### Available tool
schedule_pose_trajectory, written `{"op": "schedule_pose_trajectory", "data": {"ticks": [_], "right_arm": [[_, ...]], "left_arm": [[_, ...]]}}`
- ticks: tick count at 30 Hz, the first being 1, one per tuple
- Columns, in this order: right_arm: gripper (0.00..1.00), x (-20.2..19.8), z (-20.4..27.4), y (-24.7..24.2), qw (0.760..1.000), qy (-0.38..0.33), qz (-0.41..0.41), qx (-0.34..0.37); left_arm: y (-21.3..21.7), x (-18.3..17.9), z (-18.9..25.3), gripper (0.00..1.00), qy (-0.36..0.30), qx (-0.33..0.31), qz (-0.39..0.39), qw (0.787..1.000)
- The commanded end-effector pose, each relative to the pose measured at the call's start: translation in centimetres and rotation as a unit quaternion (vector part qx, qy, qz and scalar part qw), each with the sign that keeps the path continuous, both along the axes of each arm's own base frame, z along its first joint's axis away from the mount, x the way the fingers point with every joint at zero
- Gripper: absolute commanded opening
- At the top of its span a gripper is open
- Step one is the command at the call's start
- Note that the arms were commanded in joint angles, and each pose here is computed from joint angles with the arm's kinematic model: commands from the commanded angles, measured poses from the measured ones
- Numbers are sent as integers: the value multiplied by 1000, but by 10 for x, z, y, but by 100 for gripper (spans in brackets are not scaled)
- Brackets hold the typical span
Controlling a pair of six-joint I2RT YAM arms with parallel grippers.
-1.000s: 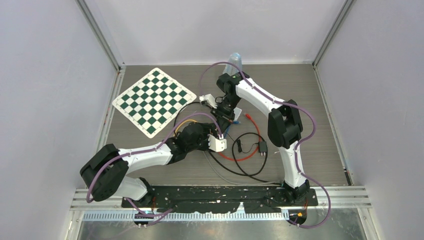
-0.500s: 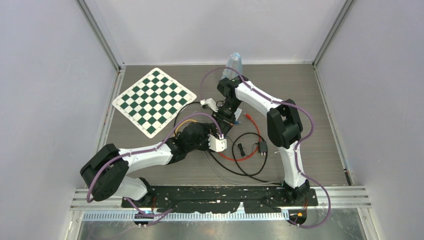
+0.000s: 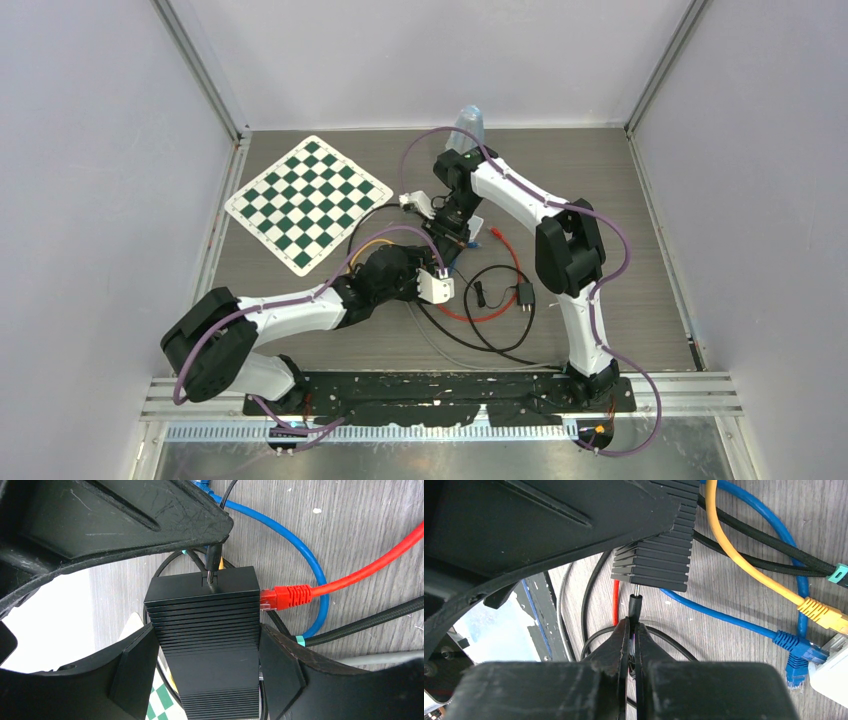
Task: Insert the plug into the switch port
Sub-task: Insert the connector into the switch port.
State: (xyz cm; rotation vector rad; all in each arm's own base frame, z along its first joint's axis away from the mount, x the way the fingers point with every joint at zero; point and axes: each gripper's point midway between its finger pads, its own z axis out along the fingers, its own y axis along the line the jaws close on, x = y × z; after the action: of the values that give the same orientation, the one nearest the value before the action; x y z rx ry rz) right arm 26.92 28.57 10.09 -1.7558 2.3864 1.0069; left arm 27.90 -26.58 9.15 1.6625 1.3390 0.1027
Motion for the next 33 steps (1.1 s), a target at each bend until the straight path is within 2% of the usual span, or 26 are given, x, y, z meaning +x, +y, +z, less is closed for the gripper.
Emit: {"op": "schedule_pose_trajectory", "data": {"ticks": [1, 10, 19, 33], "right_arm": [[5, 4, 12, 10, 1000, -17, 7, 23], [5, 18, 19, 19, 999, -31, 14, 31], [5, 15, 9, 21, 999, -18, 14, 38], [5, 23, 20, 52, 993, -27, -3, 116]], "left_arm": [[-14, 6, 16, 0, -26, -12, -16, 999], [-17, 4, 19, 0, -31, -13, -27, 999], [-19, 3, 22, 0, -32, -26, -27, 999], [-27, 5, 34, 0, -40, -50, -30, 997]]}}
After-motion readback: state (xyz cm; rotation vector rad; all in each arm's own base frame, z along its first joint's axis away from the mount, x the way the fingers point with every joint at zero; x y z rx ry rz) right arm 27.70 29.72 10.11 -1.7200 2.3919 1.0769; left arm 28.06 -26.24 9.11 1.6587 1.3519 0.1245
